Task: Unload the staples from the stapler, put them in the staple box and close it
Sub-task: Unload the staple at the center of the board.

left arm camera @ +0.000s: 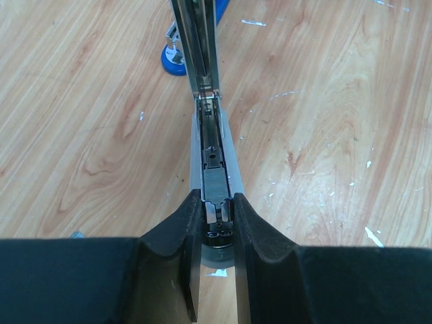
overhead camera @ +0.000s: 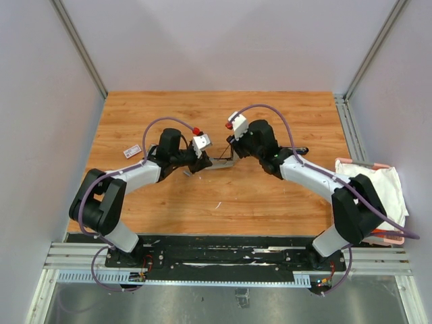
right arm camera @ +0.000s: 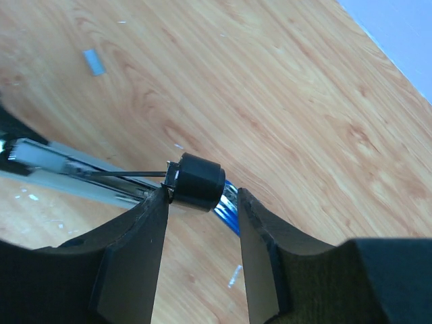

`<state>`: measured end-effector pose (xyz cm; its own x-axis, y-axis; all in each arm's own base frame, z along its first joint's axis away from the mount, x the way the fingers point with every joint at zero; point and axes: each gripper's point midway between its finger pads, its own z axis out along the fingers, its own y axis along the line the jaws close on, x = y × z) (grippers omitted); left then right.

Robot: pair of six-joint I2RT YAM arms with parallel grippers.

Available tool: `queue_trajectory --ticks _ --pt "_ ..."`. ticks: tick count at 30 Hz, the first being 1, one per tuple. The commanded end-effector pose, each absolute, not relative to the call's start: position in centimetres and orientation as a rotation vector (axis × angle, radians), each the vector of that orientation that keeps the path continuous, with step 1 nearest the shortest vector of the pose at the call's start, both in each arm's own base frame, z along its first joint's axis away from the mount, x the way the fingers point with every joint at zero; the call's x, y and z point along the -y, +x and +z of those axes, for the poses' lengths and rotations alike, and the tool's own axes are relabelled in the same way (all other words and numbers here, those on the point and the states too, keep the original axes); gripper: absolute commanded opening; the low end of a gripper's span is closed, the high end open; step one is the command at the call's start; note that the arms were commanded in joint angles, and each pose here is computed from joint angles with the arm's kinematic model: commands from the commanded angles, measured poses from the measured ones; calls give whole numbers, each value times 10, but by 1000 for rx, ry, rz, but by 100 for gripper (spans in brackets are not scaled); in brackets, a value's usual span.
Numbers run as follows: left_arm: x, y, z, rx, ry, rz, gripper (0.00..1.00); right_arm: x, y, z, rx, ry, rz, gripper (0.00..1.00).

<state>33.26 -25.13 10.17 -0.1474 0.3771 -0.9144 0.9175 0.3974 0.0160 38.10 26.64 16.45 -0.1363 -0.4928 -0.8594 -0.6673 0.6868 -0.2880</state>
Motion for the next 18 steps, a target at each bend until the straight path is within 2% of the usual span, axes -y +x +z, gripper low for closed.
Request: queue_trajectory --ticks 1,18 --pt "264 305 112 -1599 1260 -824 0 -215 412 174 -1825 -734 58 46" --pt "264 289 119 -1489 1390 -840 0 -151 421 151 -1959 -607 92 46"
